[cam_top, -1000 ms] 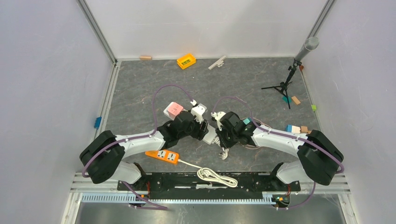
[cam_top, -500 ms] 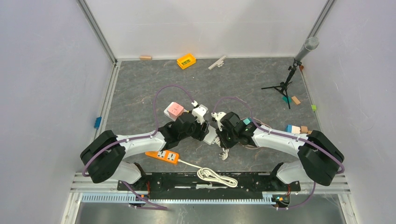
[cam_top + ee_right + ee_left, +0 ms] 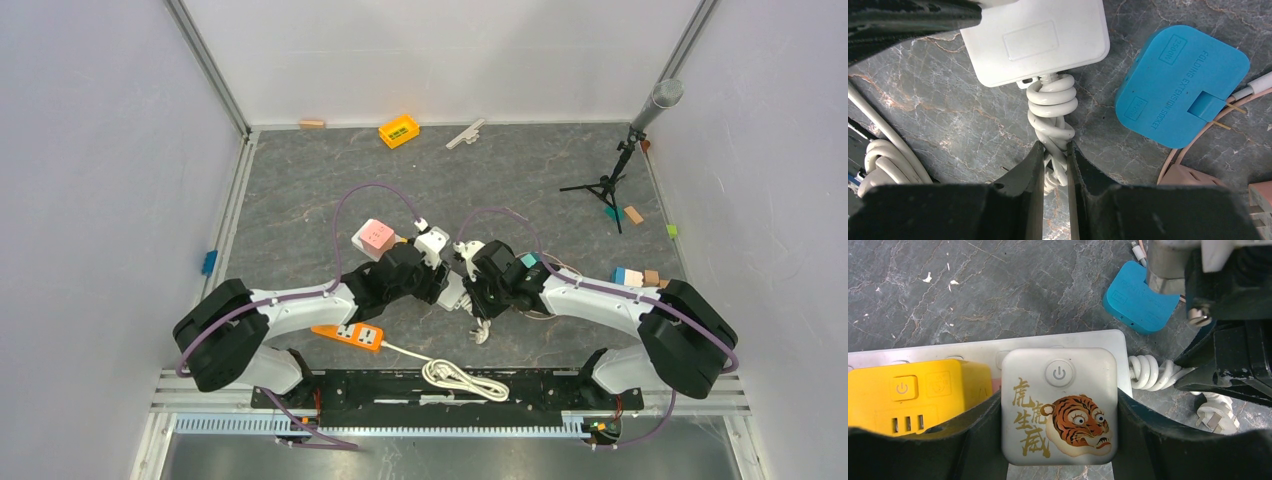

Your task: Insert the plug

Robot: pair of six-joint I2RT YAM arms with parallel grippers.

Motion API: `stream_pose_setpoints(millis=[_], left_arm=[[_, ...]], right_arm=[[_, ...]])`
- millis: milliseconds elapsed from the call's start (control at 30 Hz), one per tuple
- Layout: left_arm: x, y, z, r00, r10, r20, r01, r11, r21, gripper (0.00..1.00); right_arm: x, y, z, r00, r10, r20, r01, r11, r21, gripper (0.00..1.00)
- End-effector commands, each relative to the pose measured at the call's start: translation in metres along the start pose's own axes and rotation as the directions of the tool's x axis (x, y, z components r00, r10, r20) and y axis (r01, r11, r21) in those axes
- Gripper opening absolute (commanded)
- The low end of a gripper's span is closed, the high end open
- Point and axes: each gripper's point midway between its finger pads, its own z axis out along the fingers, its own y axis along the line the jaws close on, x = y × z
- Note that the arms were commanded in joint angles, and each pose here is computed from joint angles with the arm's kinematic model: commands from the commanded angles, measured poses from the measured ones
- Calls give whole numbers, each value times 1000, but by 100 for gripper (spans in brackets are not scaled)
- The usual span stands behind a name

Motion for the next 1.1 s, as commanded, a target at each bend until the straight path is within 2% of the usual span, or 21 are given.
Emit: stream_pose_setpoints(millis=[0, 167, 267, 667, 800, 1067], left_arm=[[-8, -20, 3, 999, 31, 6, -32, 997, 68, 2], [-9, -17, 4, 999, -28, -14, 29, 999, 27, 2], [-5, -19, 8, 995, -66, -77, 67, 998, 5, 2], [16, -19, 7, 979, -88, -185, 71, 992, -100, 2], [27, -20, 6, 973, -109, -204, 89, 990, -106, 2], [58, -19, 6, 978, -62, -201, 48, 996, -76, 2]], right_arm=[[7, -4, -2, 1000, 8, -18, -8, 1000, 8, 0], [7, -4, -2, 1000, 10, -17, -10, 1000, 7, 0], [8, -4, -1, 1000, 14, -19, -14, 1000, 6, 0], [10, -4, -1, 1000, 19, -19, -19, 1000, 8, 0], [9, -4, -1, 1000, 18, -18, -18, 1000, 8, 0], [8, -4, -2, 1000, 14, -15, -14, 1000, 10, 0]])
